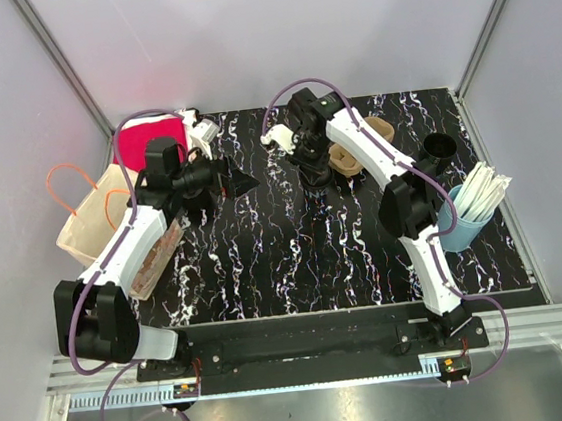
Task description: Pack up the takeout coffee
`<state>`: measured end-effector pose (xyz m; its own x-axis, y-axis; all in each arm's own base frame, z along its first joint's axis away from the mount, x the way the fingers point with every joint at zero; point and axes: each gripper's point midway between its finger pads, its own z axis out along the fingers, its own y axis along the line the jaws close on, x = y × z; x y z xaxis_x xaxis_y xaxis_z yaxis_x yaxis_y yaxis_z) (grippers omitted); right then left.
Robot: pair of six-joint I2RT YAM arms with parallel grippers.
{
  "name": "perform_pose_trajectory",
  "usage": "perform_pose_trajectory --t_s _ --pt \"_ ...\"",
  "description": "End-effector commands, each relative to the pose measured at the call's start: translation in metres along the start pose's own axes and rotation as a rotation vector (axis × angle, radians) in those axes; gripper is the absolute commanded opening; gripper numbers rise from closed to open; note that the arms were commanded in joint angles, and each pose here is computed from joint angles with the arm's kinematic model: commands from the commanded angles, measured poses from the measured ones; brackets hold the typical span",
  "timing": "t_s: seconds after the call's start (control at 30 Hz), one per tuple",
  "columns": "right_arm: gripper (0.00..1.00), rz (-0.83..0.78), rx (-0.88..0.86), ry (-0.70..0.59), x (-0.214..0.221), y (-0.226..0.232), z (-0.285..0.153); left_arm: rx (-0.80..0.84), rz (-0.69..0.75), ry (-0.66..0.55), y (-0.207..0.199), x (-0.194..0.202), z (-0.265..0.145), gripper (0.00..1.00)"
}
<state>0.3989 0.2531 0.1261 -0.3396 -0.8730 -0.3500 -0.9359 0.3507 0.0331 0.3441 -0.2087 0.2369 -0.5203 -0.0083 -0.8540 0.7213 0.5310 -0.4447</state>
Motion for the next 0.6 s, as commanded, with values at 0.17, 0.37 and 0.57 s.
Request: perform_pose_trajectory --t_s 0.17,0.37,0.57 --pt "0.00 0.007 0.026 0.007 -0.002 -0.001 -0.012 0.038 0.035 -0.033 -0.006 -0.013 0.002 0.99" --pt "0.00 0.008 0.021 0.011 -0.003 -0.004 -0.003 0.036 0.035 -0.033 -0.005 -0.014 0.002 0.99" --pt "0.00 0.011 0.026 -0.005 -0.007 -0.007 -0.002 0.040 0.032 -0.029 -0.005 -0.012 0.003 0.99"
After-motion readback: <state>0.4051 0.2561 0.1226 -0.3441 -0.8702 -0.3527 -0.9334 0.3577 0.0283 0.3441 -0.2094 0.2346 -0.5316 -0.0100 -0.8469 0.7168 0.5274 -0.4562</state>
